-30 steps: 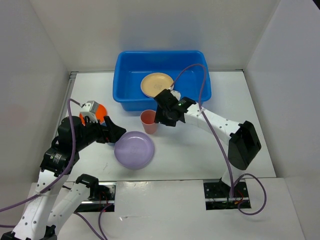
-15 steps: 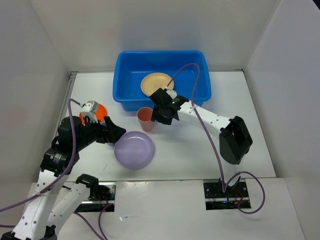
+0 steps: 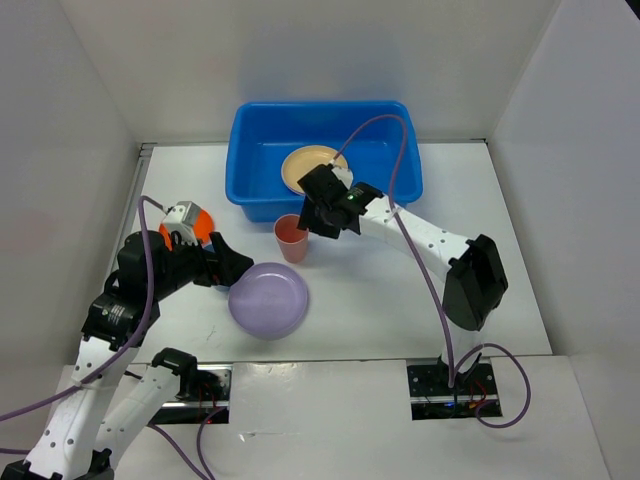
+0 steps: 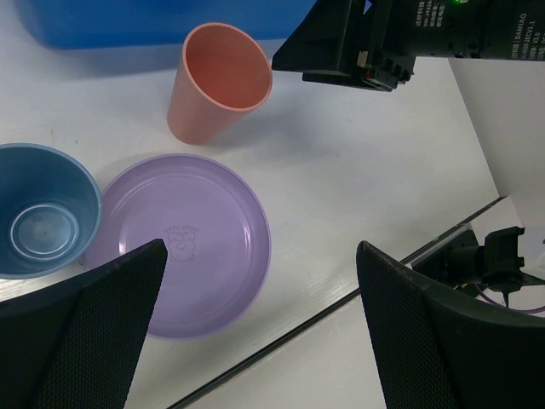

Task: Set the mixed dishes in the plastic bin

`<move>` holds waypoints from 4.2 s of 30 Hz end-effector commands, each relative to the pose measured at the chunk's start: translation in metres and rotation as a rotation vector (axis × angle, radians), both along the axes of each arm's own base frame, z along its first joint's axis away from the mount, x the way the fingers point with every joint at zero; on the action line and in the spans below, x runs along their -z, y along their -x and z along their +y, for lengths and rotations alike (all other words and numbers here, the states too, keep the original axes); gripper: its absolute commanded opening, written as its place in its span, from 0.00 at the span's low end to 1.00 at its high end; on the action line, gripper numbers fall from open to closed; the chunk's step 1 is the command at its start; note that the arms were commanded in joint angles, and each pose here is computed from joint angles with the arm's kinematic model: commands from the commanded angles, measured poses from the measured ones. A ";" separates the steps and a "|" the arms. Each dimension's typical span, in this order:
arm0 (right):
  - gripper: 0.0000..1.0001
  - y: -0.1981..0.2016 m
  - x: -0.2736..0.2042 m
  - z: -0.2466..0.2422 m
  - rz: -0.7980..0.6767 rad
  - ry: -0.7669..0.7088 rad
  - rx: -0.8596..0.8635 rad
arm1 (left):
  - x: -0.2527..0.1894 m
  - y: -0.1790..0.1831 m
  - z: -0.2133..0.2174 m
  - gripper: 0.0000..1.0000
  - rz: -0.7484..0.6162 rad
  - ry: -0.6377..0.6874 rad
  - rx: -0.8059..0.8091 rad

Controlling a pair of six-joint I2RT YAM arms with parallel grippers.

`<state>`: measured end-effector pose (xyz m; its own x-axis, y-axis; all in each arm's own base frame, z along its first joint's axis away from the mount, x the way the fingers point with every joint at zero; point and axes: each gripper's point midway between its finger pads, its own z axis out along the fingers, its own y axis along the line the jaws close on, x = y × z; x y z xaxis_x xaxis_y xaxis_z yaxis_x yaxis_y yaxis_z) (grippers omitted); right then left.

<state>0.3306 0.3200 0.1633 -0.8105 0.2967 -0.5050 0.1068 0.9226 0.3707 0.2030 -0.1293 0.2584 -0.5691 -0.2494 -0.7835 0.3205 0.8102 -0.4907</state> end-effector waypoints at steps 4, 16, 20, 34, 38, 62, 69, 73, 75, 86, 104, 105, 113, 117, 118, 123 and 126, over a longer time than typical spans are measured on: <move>0.56 -0.018 -0.021 0.013 -0.067 -0.024 0.024 | -0.011 -0.001 -0.001 0.98 -0.050 0.005 0.013; 0.46 -0.024 0.031 0.010 -0.001 0.089 0.032 | -0.011 -0.001 -0.001 0.98 -0.050 0.005 0.013; 0.18 -0.021 0.033 0.006 0.006 0.114 0.029 | -0.011 -0.001 -0.001 0.98 -0.050 0.005 0.013; 0.00 -0.036 -0.172 -0.104 -0.267 -0.068 0.099 | -0.010 0.000 -0.004 0.98 -0.034 0.017 0.029; 0.00 -0.063 -0.210 -0.168 -0.359 -0.089 0.214 | -0.010 0.000 -0.004 0.98 -0.034 0.017 0.029; 0.00 -0.171 -0.016 -0.219 0.004 0.272 0.352 | -0.011 0.000 -0.002 0.98 -0.043 0.015 0.020; 0.00 -0.168 0.013 -0.222 0.060 0.307 0.349 | -0.011 0.000 -0.002 0.98 -0.043 0.015 0.020; 0.05 -0.167 0.024 -0.227 0.077 0.313 0.356 | -0.009 -0.001 -0.003 0.98 -0.034 0.013 0.020; 0.10 -0.167 0.026 -0.227 0.075 0.318 0.348 | -0.009 -0.001 -0.003 0.98 -0.034 0.013 0.020; 0.40 -0.169 -0.042 -0.227 -0.047 0.268 0.358 | -0.005 -0.004 -0.003 0.98 -0.021 0.001 0.023; 0.86 0.041 -0.163 -0.061 -0.346 -0.456 -0.188 | -0.002 -0.008 -0.001 0.99 0.016 -0.016 0.005; 0.86 0.054 -0.132 -0.053 -0.282 -0.453 -0.201 | -0.002 -0.008 -0.001 0.99 0.016 -0.016 0.005; 0.83 0.099 -0.028 0.007 -0.065 -0.400 -0.234 | -0.004 -0.010 -0.002 0.99 0.010 -0.007 0.002; 0.79 0.098 0.025 0.024 0.030 -0.325 -0.238 | -0.005 -0.008 0.002 0.99 0.011 -0.016 -0.018; 0.77 0.100 0.034 0.028 0.040 -0.307 -0.244 | -0.002 -0.008 0.005 0.99 0.023 -0.025 -0.030; 0.71 0.105 0.090 0.040 0.120 -0.206 -0.226 | -0.009 -0.008 0.007 0.99 0.005 -0.034 -0.035; 0.70 0.106 0.104 0.039 0.132 -0.171 -0.220 | -0.007 -0.007 0.007 0.99 0.009 -0.043 -0.031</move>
